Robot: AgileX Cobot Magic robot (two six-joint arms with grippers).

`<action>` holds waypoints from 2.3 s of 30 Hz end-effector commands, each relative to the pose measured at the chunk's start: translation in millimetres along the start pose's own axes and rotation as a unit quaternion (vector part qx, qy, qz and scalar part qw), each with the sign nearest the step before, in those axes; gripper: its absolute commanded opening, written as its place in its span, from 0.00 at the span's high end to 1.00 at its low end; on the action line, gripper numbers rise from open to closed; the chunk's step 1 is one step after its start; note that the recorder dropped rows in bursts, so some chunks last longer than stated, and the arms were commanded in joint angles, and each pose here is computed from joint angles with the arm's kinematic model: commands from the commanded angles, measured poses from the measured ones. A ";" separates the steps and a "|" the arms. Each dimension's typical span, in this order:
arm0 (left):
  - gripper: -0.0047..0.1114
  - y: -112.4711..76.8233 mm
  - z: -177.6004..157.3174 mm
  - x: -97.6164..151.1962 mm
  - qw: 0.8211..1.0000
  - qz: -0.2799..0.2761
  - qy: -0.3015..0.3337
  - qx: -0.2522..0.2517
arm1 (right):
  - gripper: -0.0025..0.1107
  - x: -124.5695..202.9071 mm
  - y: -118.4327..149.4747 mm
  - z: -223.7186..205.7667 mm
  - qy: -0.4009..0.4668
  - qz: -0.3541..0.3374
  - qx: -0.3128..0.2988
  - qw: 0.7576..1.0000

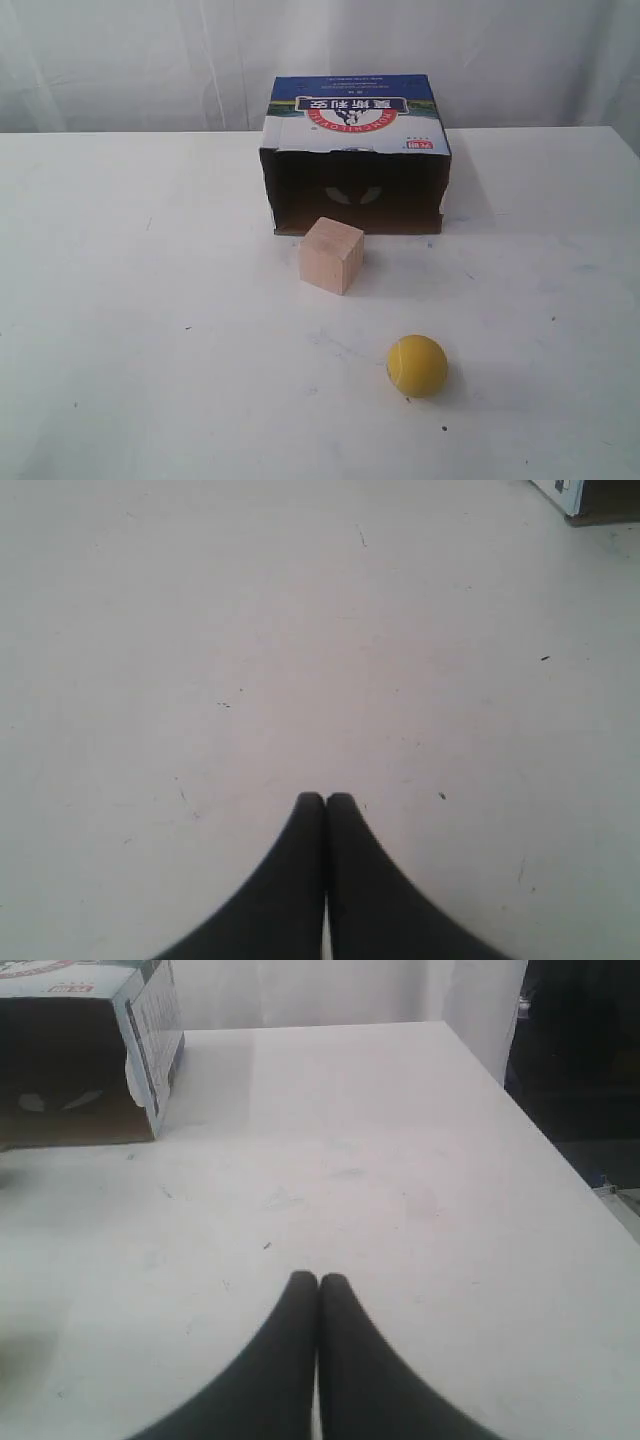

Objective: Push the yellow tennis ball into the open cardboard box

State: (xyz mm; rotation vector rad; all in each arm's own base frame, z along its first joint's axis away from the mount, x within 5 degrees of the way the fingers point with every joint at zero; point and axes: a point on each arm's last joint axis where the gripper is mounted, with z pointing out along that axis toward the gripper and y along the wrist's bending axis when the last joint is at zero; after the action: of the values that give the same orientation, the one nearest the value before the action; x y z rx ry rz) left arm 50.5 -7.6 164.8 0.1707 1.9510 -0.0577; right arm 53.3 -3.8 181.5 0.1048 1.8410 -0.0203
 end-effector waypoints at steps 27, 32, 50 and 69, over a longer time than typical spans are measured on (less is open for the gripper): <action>0.96 -0.3 0.0 0.3 1.000 -0.002 -0.002 0.002 | 0.98 -98.5 -33.5 -60.2 -0.547 0.517 -0.144 0.643; 0.96 -0.3 0.0 0.3 1.000 -0.002 -0.002 0.002 | 0.98 -206.8 -2.4 -21.1 -0.457 0.142 -0.024 0.878; 0.96 -0.3 0.0 0.3 1.000 -0.002 -0.002 0.002 | 0.98 -129.3 91.2 191.7 0.461 -0.094 -0.376 0.798; 0.96 -0.3 0.0 0.3 1.000 -0.002 -0.002 0.002 | 0.98 -52.1 148.6 198.7 0.463 -0.171 -0.363 0.790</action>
State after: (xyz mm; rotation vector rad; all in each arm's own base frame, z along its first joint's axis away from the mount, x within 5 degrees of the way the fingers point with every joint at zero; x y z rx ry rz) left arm 50.5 -7.6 164.8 0.1707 1.9510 -0.0577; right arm 267.7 127.6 194.4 -0.9302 2.6548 0.6024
